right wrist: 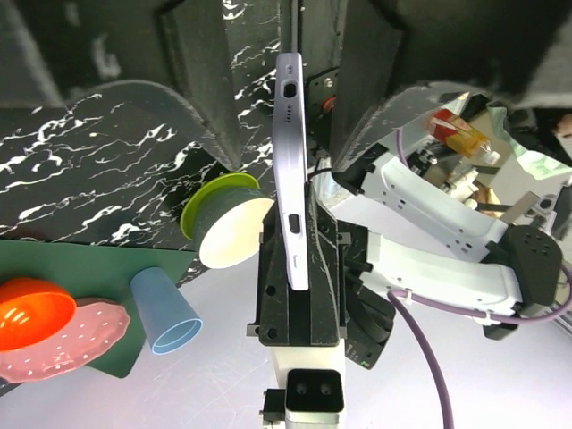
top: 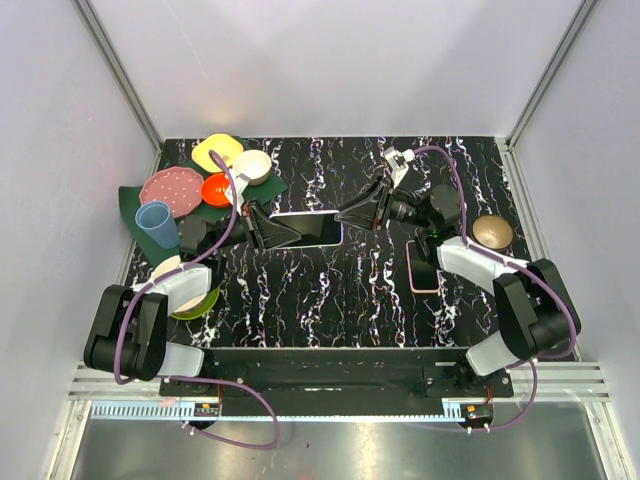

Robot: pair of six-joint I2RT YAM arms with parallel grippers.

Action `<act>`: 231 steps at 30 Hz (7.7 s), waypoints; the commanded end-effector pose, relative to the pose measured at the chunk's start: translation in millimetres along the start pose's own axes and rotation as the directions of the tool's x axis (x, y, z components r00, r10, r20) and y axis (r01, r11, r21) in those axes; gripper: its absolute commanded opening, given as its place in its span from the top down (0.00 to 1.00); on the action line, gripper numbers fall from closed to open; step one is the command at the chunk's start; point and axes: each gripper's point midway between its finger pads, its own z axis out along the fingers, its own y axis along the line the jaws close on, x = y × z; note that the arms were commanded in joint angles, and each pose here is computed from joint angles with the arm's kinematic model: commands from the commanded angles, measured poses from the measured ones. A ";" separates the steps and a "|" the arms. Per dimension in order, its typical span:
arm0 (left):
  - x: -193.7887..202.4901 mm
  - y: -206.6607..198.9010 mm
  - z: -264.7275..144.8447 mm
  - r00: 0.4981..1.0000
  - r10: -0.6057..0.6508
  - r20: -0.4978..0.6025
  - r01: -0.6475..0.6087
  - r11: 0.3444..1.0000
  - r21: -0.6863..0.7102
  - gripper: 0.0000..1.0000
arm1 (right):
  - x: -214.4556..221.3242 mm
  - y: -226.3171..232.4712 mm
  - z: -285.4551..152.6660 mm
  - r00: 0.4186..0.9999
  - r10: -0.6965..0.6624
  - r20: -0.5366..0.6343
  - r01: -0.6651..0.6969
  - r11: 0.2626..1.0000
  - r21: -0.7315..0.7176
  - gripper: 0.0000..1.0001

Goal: Take the phone out of the phone case
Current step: Remove the phone case from the phone.

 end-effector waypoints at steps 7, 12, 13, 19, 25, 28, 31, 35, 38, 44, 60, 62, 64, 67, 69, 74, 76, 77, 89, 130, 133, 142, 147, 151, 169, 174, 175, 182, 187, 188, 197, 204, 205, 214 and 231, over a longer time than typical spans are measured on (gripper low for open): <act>-22.1 -36.3 1.0 0.923 0.366 0.118 -0.377 0.921 0.101 1.00 | -6.5 9.4 5.0 0.998 0.056 0.017 -0.055 0.997 -0.052 0.71; -19.7 -37.0 1.4 0.919 0.378 0.113 -0.389 0.915 0.107 1.00 | -7.7 12.6 4.4 0.997 0.079 0.020 -0.077 0.995 -0.063 0.78; -19.5 -36.9 1.4 0.918 0.381 0.112 -0.392 0.914 0.108 1.00 | -7.6 13.6 4.5 0.997 0.081 0.020 -0.079 0.995 -0.063 0.79; -15.7 -37.9 0.2 0.905 0.412 0.106 -0.423 0.899 0.111 1.00 | -8.8 16.4 4.5 0.994 0.108 0.019 -0.106 0.992 -0.068 0.86; -14.9 -40.6 -0.2 0.893 0.437 0.106 -0.447 0.887 0.116 1.00 | -6.5 12.1 4.4 0.991 0.135 0.014 -0.134 0.989 -0.055 0.87; -13.7 -40.7 -0.5 0.890 0.444 0.102 -0.454 0.883 0.119 1.00 | -6.9 11.9 4.7 0.988 0.152 0.013 -0.152 0.987 -0.051 0.87; -13.3 -40.9 -1.0 0.884 0.456 0.106 -0.466 0.877 0.115 1.00 | -7.2 10.8 5.3 0.984 0.179 0.011 -0.178 0.983 -0.044 0.86; -13.7 -39.4 -0.7 0.888 0.447 0.105 -0.458 0.882 0.109 1.00 | -4.8 7.5 6.2 0.977 0.213 -0.009 -0.213 0.977 -0.029 0.83; -11.4 -39.9 -1.5 0.883 0.458 0.099 -0.467 0.877 0.114 1.00 | -4.1 5.3 7.1 0.975 0.224 -0.013 -0.224 0.974 -0.028 0.83; -7.5 -44.7 -2.5 0.859 0.502 0.101 -0.511 0.851 0.122 1.00 | -3.8 4.9 7.3 0.973 0.232 -0.012 -0.232 0.972 -0.030 0.83; 2.5 -54.4 -2.0 0.819 0.565 0.094 -0.573 0.804 0.161 1.00 | -3.6 6.7 8.7 0.957 0.287 -0.032 -0.288 0.956 -0.046 0.82; 3.0 -54.6 -2.3 0.818 0.568 0.094 -0.575 0.802 0.161 1.00 | -3.7 7.5 8.8 0.953 0.302 -0.036 -0.303 0.952 -0.047 0.82; 3.8 -55.6 -2.2 0.815 0.572 0.091 -0.579 0.798 0.167 1.00 | -3.9 8.1 8.7 0.950 0.309 -0.036 -0.311 0.949 -0.048 0.81; 4.9 -56.3 -2.4 0.810 0.579 0.091 -0.586 0.793 0.170 1.00 | -4.1 7.9 9.0 0.946 0.322 -0.036 -0.323 0.945 -0.049 0.80; 5.4 -57.3 -2.3 0.807 0.584 0.090 -0.590 0.788 0.174 1.00 | -4.5 8.2 9.1 0.943 0.332 -0.035 -0.333 0.942 -0.048 0.79; 6.9 -59.9 -2.9 0.797 0.597 0.088 -0.602 0.777 0.184 1.00 | -5.0 6.2 8.6 0.939 0.342 -0.029 -0.343 0.938 -0.044 0.79; 7.3 -61.4 -3.0 0.793 0.603 0.088 -0.608 0.772 0.188 1.00 | -4.4 6.2 9.0 0.937 0.349 -0.032 -0.350 0.936 -0.045 0.79; 7.5 -61.4 -3.0 0.793 0.603 0.087 -0.608 0.771 0.189 1.00 | -3.5 5.7 9.6 0.936 0.351 -0.035 -0.353 0.935 -0.044 0.79; 10.8 -63.8 -4.4 0.774 0.628 0.084 -0.630 0.750 0.200 1.00 | -2.9 2.5 9.7 0.921 0.388 -0.041 -0.389 0.921 -0.033 0.73; 19.1 -78.1 -8.8 0.720 0.689 0.087 -0.686 0.687 0.241 1.00 | -3.8 -6.2 7.0 0.869 0.489 -0.079 -0.492 0.870 -0.023 0.90; 21.2 -80.8 -9.3 0.713 0.696 0.084 -0.691 0.677 0.254 1.00 | -5.3 -6.1 7.0 0.867 0.493 -0.077 -0.495 0.868 -0.021 0.88; 23.9 -90.2 -9.8 0.702 0.706 0.092 -0.700 0.659 0.275 1.00 | -8.7 -20.9 2.9 0.860 0.509 -0.024 -0.509 0.861 0.014 0.84; 23.2 -90.3 -9.6 0.706 0.702 0.094 -0.697 0.663 0.274 1.00 | -12.1 -18.6 1.9 0.873 0.487 -0.015 -0.487 0.873 0.010 0.74; 22.7 -90.2 -9.3 0.707 0.701 0.094 -0.696 0.665 0.273 1.00 | -21.2 -12.1 -0.4 0.899 0.437 0.015 -0.437 0.900 0.002 0.60; 8.5 -78.5 -7.3 0.739 0.665 0.108 -0.671 0.711 0.211 1.00 | -31.6 16.9 -22.0 0.999 -0.031 -0.016 0.030 0.998 -0.054 0.39; -4.1 -68.5 -7.8 0.761 0.639 0.117 -0.649 0.745 0.154 1.00 | -24.0 19.5 -25.7 0.987 -0.151 -0.061 0.147 0.987 -0.072 0.44; -5.1 -67.2 -7.7 0.762 0.637 0.117 -0.647 0.748 0.148 1.00 | -20.3 12.8 -26.6 0.990 -0.115 -0.080 0.112 0.993 -0.041 0.45; -11.4 -59.6 -6.3 0.773 0.625 0.114 -0.634 0.766 0.106 1.00 | -24.9 -2.5 -29.8 0.963 -0.244 -0.115 0.254 0.964 0.074 0.45; -16.3 -56.2 -5.7 0.768 0.630 0.115 -0.639 0.765 0.077 1.00 | -23.3 2.2 -32.4 0.947 -0.284 -0.152 0.298 0.952 0.073 0.44; -17.7 -55.2 -5.3 0.773 0.623 0.115 -0.632 0.772 0.069 1.00 | -22.8 1.5 -33.2 0.936 -0.314 -0.161 0.328 0.942 0.069 0.44; -21.0 -53.4 -4.3 0.778 0.618 0.111 -0.626 0.778 0.057 1.00 | 6.6 1.9 -26.0 0.882 -0.376 -0.284 0.392 0.920 -0.003 0.43; -21.1 -54.1 -5.6 0.773 0.625 0.113 -0.633 0.772 0.055 1.00 | 23.8 1.2 -26.2 0.856 -0.403 -0.325 0.413 0.910 -0.041 0.43; -21.3 -53.6 -5.8 0.772 0.625 0.113 -0.633 0.772 0.053 1.00 | 25.3 0.5 -26.3 0.851 -0.408 -0.331 0.417 0.908 -0.047 0.44; -22.7 -56.0 -6.8 0.771 0.626 0.119 -0.635 0.771 0.056 1.00 | 47.3 1.8 -27.9 0.828 -0.413 -0.380 0.403 0.909 -0.108 0.45; -21.5 -53.7 -6.1 0.786 0.606 0.121 -0.615 0.786 0.063 1.00 | 67.3 18.8 -23.0 0.825 -0.416 -0.382 0.355 0.908 -0.221 0.44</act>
